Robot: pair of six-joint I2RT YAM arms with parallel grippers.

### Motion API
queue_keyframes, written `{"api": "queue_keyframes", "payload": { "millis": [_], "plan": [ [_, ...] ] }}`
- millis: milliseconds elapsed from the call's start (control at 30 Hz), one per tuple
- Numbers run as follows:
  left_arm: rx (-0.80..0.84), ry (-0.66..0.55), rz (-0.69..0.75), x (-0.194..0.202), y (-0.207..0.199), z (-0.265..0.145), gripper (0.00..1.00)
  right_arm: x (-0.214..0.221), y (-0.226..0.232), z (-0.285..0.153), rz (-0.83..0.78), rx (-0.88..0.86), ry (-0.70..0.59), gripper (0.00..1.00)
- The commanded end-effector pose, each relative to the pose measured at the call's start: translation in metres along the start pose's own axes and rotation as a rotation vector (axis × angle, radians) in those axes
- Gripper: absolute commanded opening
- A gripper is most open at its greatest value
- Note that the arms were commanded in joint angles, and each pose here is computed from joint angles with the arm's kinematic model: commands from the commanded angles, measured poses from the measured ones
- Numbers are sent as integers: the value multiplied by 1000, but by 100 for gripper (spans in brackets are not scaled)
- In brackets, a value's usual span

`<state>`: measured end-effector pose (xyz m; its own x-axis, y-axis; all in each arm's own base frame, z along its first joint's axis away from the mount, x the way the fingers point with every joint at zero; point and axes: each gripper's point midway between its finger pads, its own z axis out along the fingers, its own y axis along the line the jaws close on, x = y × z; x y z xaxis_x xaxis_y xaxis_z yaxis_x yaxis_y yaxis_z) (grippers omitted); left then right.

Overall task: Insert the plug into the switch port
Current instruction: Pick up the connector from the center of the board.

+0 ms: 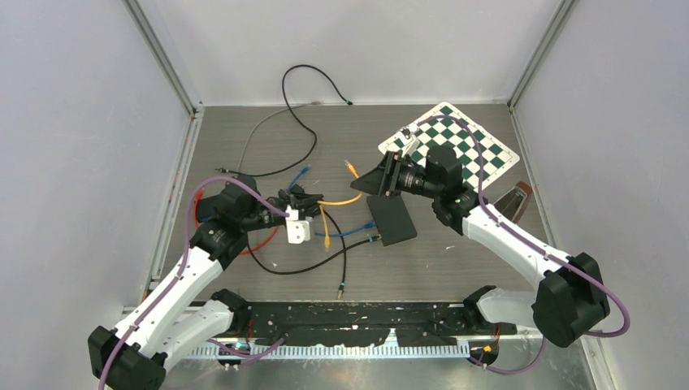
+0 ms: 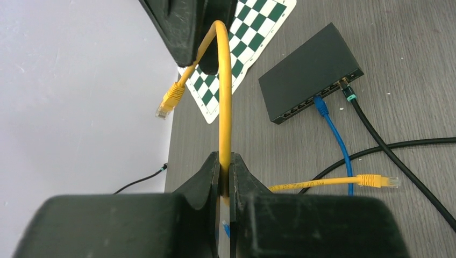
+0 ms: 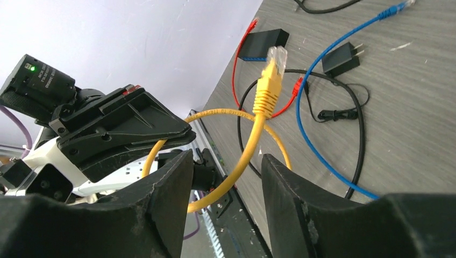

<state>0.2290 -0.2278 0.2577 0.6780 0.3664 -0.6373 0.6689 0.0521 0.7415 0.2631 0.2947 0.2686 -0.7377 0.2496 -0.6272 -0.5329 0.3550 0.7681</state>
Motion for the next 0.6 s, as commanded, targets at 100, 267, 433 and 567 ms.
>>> {"api": "queue_keyframes", "payload": {
  "millis": [100,267,433,567],
  "plan": [
    [-32,-54,70,-11,13,4,0,1,9,6,108,-64,-48,45],
    [-80,-22,45,-1,16,4,0,-8,19,5,147,-133,-110,20],
    [-218,64,-51,18,36,0,38,-18,17,1,77,-118,-186,5],
    [-246,60,-218,16,39,0,58,-34,3,-5,-21,-12,-292,5]
  ]
}}
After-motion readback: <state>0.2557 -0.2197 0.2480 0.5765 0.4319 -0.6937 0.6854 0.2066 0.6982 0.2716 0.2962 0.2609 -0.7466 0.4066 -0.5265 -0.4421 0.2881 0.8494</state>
